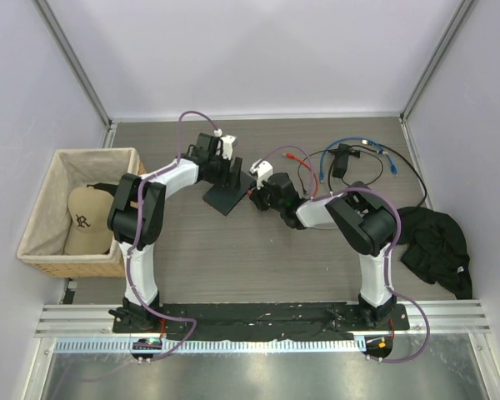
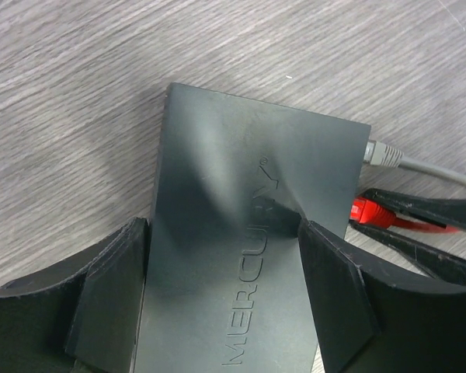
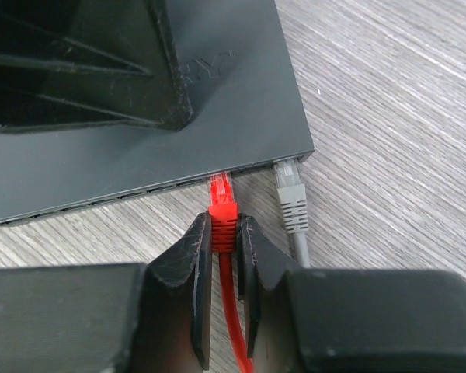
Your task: Insert the plug into the switch port
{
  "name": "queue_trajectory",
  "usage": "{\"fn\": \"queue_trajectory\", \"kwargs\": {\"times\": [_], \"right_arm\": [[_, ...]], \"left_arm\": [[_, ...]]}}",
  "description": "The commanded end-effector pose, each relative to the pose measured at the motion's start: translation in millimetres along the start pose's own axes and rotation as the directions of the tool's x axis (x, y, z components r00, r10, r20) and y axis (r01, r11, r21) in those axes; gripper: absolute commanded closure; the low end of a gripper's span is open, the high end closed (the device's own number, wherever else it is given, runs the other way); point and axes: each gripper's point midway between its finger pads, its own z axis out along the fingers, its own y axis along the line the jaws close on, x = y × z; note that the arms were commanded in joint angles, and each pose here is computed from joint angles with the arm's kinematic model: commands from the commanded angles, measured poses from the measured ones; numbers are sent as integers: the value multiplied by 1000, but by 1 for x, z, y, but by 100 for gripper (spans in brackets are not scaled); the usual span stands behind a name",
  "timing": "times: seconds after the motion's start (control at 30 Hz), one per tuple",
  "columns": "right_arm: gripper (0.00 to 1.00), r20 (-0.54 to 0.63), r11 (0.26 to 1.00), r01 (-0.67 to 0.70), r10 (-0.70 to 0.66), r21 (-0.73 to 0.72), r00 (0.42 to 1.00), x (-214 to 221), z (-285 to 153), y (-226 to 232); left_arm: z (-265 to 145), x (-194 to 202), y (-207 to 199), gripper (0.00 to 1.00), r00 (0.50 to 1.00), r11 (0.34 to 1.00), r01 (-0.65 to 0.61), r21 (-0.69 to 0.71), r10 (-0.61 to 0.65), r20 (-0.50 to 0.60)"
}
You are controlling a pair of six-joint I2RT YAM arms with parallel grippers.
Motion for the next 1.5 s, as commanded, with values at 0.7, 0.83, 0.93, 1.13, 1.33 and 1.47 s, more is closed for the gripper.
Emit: {"fn": "queue_trajectory", "kwargs": {"times": [0.7,0.83,0.93,1.13,1.33,1.47], "right_arm": [[71,-157,999,-45,45,5,987,30,-45,17],[61,-245,998,-37,46,43,968,40,-58,11],[54,-269,998,-33,44,45,962,33,-66,11],[48,-309,997,-18,38,70,950,21,-82,0],[50,-362,998,-46,55,34,931,29,-90,-6],[55,-375,999,-32,32,4,927,31,-82,-10]], "left_arm": [[-6,149,-70,23,852,988,35,149,49,-522],[-6,133,-56,20,882,995,41,89,6,-472],[-3,128,-40,18,891,999,38,19,-26,-454],[-4,113,-17,15,912,994,87,-61,-104,-396],[-4,104,-18,12,921,994,102,-41,-109,-373],[-2,104,-21,12,920,993,113,-24,-114,-375]]}}
